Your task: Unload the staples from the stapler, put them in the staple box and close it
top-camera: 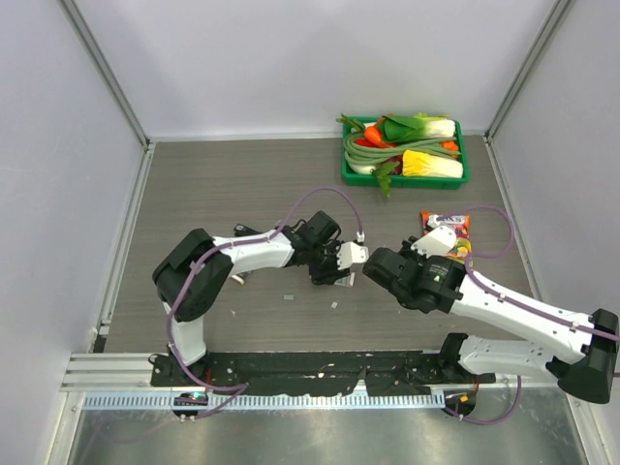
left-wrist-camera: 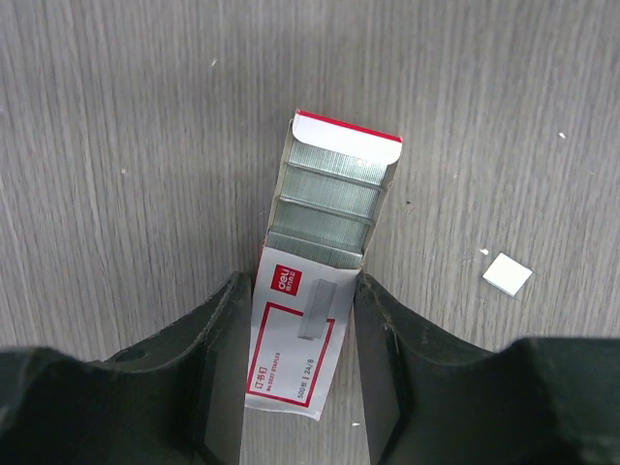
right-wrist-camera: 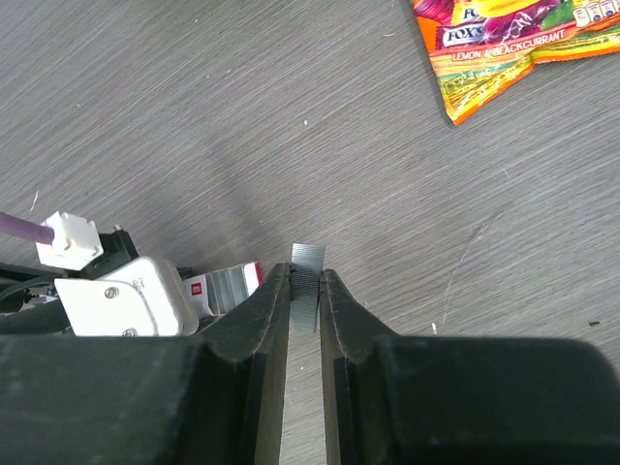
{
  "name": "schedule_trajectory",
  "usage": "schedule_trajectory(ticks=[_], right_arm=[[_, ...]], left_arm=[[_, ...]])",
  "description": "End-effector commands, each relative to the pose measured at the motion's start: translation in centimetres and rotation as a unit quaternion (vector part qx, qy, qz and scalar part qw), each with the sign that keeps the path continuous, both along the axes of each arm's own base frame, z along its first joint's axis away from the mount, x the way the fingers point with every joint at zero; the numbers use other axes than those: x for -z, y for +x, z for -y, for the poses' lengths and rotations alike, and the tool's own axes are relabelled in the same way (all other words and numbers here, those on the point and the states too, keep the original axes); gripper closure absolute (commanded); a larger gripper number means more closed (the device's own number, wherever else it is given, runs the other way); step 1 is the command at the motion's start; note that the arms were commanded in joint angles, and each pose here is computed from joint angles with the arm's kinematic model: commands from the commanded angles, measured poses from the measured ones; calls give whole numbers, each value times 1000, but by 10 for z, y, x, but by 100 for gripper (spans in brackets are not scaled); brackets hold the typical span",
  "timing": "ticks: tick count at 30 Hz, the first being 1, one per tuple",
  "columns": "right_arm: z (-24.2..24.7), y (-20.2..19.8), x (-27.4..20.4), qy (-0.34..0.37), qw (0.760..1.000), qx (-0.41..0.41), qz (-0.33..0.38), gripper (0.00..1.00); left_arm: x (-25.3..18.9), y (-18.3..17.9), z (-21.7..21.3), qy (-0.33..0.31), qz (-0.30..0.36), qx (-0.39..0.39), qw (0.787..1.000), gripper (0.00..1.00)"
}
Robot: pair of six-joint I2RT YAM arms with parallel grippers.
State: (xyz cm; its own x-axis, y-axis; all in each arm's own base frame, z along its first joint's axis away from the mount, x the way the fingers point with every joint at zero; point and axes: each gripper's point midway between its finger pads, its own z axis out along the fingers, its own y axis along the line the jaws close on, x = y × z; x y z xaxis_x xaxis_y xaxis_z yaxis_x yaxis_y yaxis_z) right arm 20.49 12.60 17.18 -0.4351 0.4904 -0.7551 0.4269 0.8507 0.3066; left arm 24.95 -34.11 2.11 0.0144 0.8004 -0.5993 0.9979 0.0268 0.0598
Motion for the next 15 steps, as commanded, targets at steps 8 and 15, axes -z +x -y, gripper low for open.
schedule_trajectory(ticks=[8,15], right_arm=[[-16,12,0,4,1000,-10,12,83],[-18,13,4,6,1000,-14,10,83]], left_arm=[[14,7,-35,70,-9,-130,989,64],[9,-3,-36,58,-24,-132,989,49]])
